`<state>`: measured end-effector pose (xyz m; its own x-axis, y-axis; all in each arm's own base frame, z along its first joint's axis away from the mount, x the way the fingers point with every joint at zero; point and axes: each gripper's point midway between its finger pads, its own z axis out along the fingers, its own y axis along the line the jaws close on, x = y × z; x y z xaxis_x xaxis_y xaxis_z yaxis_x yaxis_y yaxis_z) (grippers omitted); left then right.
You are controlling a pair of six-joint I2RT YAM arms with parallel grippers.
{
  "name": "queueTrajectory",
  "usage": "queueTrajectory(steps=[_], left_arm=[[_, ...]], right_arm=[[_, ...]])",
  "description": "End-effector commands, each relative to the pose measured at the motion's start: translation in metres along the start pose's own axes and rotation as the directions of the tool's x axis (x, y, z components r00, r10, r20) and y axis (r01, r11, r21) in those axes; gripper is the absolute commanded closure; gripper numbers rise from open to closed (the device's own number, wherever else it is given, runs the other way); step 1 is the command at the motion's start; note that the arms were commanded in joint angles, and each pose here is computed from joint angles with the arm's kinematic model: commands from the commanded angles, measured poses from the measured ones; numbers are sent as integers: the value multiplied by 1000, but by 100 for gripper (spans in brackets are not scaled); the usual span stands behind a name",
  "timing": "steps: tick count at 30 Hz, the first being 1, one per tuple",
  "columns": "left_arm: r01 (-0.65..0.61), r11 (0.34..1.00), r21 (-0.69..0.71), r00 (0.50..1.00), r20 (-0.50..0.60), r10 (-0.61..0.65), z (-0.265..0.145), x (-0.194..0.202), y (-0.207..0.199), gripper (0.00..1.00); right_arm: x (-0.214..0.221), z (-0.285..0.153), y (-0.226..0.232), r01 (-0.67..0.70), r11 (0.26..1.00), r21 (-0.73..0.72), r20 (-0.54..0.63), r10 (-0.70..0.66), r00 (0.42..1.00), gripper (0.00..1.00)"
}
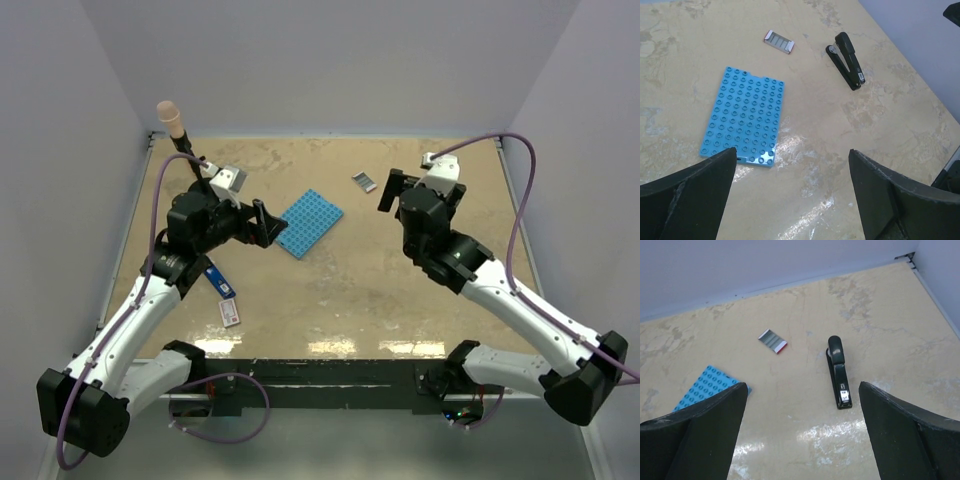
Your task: Unload the staples from the stapler
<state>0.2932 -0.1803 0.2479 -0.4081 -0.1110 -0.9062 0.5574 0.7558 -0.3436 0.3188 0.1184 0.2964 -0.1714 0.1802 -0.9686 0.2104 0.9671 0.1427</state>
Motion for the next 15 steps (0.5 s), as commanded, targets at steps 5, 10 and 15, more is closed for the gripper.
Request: queueTrajectory(steps=[5,10,15], left_arm=[[0,996,-92,999,49,5,-1,-22,12,3],[0,994,-108,999,49,5,-1,-22,14,3],[-2,994,-111,999,52,8,-2,-23,14,4]], right_arm=[[4,79,-5,93,995,-36,-141,-98,985,14],[63,134,-27,206,979,5,-354,-191,916,23],[101,167,-41,188,982,-23,-465,-177,867,28]])
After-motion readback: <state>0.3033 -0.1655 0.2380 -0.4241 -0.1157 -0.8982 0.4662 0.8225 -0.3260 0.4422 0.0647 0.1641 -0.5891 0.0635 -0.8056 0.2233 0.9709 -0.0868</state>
